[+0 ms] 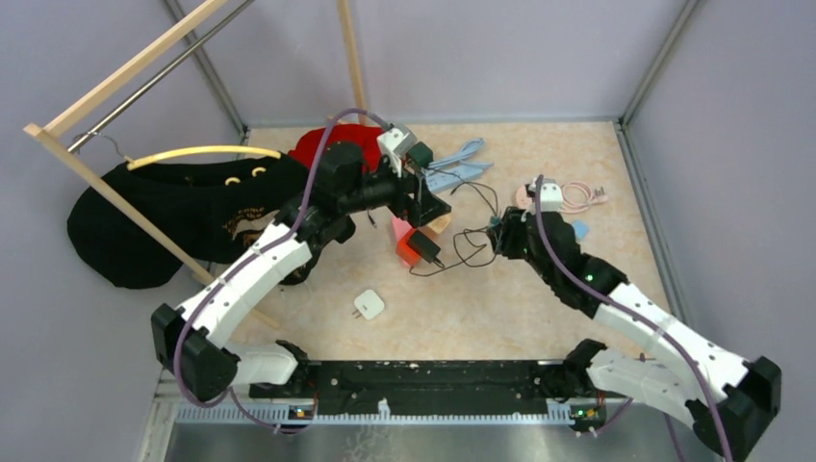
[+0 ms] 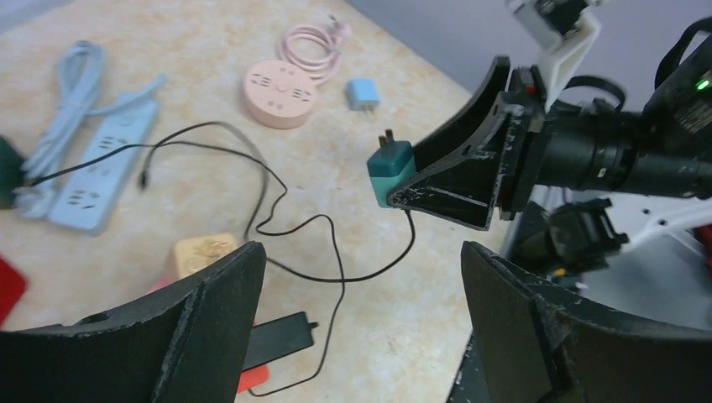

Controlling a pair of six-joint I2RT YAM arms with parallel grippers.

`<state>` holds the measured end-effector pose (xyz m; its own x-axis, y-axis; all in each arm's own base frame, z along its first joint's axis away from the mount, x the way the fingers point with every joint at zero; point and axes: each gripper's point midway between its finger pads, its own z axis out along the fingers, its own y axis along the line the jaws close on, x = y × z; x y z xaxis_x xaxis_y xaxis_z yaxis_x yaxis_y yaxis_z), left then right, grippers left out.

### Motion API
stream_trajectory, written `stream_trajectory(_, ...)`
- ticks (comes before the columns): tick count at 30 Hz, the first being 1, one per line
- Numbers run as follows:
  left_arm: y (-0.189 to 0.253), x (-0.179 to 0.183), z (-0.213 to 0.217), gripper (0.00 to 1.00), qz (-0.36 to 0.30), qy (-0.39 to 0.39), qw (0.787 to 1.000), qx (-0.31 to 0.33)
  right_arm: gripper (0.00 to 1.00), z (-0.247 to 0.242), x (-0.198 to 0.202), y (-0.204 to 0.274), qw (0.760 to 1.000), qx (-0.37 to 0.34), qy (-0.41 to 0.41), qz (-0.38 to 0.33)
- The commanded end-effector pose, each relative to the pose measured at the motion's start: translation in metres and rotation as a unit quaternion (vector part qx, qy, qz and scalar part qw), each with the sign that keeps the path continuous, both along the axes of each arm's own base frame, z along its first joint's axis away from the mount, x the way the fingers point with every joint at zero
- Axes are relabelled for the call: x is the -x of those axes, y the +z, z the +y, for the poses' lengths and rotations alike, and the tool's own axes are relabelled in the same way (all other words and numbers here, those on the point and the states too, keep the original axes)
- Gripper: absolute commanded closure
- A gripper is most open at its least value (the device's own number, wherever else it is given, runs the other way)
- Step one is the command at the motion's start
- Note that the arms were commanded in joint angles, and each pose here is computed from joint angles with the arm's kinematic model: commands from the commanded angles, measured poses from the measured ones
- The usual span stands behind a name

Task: Insert the plug
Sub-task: Pick up the plug from the center of the board.

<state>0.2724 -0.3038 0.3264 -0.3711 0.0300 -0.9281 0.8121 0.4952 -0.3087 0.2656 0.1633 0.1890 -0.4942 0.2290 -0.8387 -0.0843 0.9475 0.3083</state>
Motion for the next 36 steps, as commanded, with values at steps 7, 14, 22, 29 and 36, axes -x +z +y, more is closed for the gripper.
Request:
stream_trajectory(7, -0.02, 0.012, -0.049, 0.11, 0.106, -0.128, 0.985, 0.042, 0.77, 0.043, 0.027, 0.086, 0.934, 0.061, 0.271, -0.226)
stream_trajectory(14, -0.023, 0.014, -0.062, 0.1, 0.133, -0.164, 0.975, 0.067, 0.77, 0.058, 0.036, 0.095, 0.906, 0.066, 0.326, -0.262)
stream_trajectory(22, -0.029, 0.016, -0.064, 0.13, 0.148, -0.174, 0.972, 0.064, 0.77, 0.07, 0.033, 0.089, 0.9, 0.072, 0.353, -0.243)
stream_trajectory(29, -0.051, 0.014, -0.067, 0.25, 0.181, -0.176, 0.967, 0.033, 0.75, 0.075, 0.031, 0.094, 0.895, 0.077, 0.366, -0.242)
stream_trajectory(36, -0.06, 0.021, -0.071, 0.43, 0.192, -0.193, 0.962, 0.018, 0.75, 0.079, 0.029, 0.089, 0.894, 0.084, 0.375, -0.228)
